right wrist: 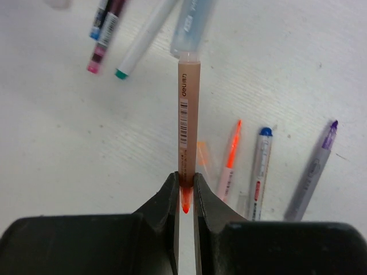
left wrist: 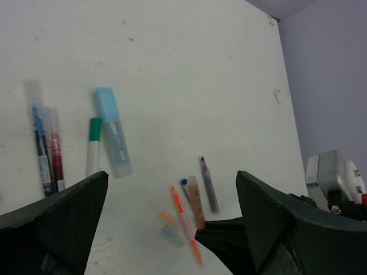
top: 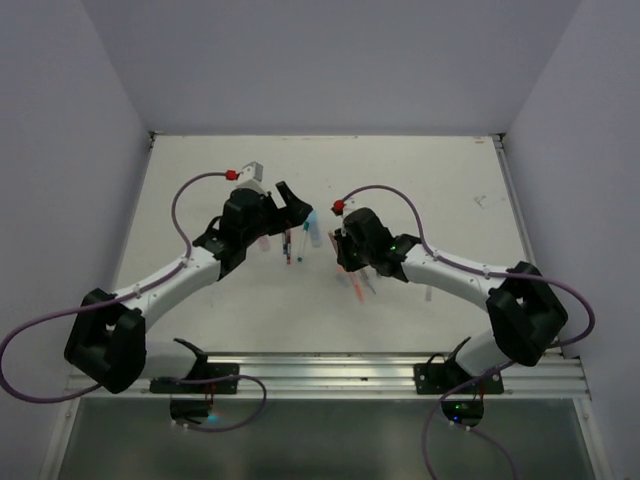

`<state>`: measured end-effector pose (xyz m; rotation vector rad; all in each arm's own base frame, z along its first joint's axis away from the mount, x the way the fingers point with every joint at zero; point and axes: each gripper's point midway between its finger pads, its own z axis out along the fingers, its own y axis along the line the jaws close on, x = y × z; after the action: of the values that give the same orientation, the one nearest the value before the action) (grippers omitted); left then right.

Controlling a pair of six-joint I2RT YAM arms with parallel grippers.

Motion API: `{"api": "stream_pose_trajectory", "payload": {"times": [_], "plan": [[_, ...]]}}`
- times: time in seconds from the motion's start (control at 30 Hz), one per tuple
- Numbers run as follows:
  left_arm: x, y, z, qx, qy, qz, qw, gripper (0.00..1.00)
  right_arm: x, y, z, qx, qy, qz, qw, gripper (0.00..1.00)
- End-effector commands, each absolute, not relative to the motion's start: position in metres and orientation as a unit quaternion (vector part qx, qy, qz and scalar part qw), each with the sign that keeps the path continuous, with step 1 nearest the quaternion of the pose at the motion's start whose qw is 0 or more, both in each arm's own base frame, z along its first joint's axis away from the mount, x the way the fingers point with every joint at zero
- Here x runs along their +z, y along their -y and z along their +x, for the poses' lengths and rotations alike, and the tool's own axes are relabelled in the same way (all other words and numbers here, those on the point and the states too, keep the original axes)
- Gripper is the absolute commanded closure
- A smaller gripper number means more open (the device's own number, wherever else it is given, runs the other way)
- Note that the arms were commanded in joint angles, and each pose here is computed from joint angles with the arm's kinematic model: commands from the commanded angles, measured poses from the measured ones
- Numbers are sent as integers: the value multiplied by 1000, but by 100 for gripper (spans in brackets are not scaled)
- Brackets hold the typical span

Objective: Open the pen caps

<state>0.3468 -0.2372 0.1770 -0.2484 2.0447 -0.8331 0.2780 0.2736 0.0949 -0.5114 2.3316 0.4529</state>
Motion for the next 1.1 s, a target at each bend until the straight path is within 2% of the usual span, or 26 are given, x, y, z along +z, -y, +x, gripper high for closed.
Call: {"api": "stream_pose_trajectory", "payload": {"times": [0.0,0.17,0.23,0.33,0.37,0.6,0.87,1.07], "plan": [[200,200,358,-289,-812,-122,491,3,67,-241,275,108,-927,-190,306,100],[209,177,357,-257,-810,-126,512,0,48,-234,280,74,-941,-184,272,100],[207,172,352,-243,-818,-118,507,0,43,-234,281,68,-944,-185,265,97],[205,167,347,-230,-825,-113,504,0,40,-235,284,64,-945,-184,263,86],[205,166,346,-227,-826,-110,505,0,43,-236,286,66,-944,-183,267,79],[196,158,338,-205,-837,-103,497,0,79,-249,302,86,-930,-179,309,58],[197,154,337,-199,-836,-102,501,0,98,-291,326,137,-917,-170,335,54],[188,151,335,-194,-841,-104,495,0,86,-324,343,138,-919,-149,337,48]]}}
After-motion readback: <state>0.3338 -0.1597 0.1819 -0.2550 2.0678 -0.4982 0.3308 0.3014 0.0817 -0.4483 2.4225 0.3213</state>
